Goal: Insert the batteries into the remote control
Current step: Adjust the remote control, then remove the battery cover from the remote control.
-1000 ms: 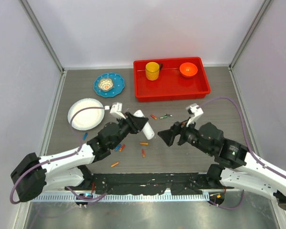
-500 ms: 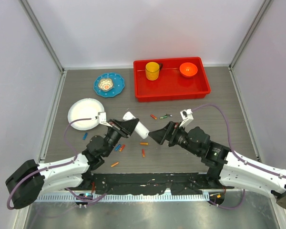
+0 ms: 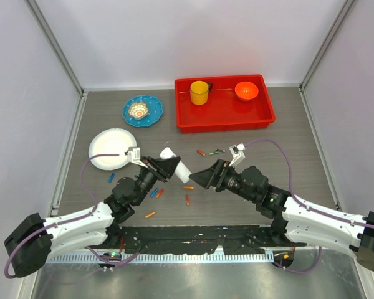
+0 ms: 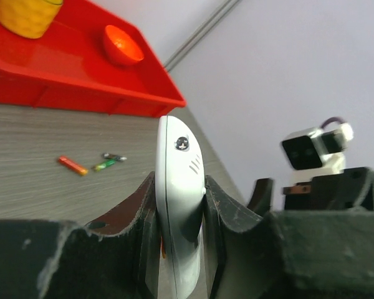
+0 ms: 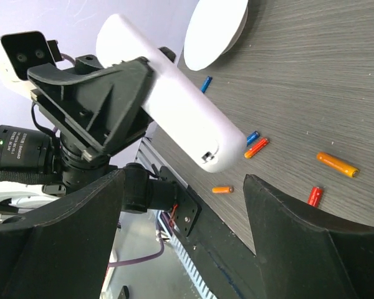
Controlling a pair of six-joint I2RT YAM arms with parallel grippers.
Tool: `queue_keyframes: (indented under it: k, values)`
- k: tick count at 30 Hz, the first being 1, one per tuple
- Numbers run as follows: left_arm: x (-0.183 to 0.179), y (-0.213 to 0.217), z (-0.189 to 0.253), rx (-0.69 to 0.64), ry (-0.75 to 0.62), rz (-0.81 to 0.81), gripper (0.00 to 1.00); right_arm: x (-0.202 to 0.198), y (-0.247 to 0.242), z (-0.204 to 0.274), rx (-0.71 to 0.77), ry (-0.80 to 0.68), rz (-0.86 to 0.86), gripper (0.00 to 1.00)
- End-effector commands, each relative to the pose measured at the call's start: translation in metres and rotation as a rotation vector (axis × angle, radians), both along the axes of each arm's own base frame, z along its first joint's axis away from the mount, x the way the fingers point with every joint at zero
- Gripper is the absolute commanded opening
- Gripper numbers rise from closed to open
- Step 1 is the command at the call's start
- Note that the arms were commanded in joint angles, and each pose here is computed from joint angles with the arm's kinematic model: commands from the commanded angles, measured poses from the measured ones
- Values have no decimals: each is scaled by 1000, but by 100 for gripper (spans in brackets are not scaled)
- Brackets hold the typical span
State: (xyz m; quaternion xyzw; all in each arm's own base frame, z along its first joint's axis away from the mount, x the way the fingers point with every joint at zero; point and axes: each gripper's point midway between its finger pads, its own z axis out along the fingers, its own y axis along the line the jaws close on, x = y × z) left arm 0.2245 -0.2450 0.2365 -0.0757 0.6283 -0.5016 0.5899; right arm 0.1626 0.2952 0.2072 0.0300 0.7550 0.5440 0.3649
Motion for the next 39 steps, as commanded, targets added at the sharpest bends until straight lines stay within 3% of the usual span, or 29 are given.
queue_keyframes:
  k: [1, 6, 13, 18, 20, 28, 39]
  values:
    - [21, 10, -10, 139, -16, 128, 0, 12, -6, 8, 7, -49, -61, 81]
    - [38, 20, -40, 267, -23, 244, 0, 25, -14, -14, -91, -27, -131, 80]
    - [46, 21, -56, 238, -65, 304, 0, 39, -19, -36, -177, -22, -190, 73]
    - [47, 13, -68, 233, -66, 283, 0, 47, -16, -44, -204, -15, -184, 59]
    - [47, 13, -66, 217, -75, 283, 0, 51, -12, -50, -179, 13, -160, 54]
    - [50, 10, -69, 179, -65, 289, 0, 49, 8, -53, 60, 81, -4, 49]
    - [55, 8, -71, 186, -58, 305, 0, 42, 31, -72, 83, 143, 118, 49]
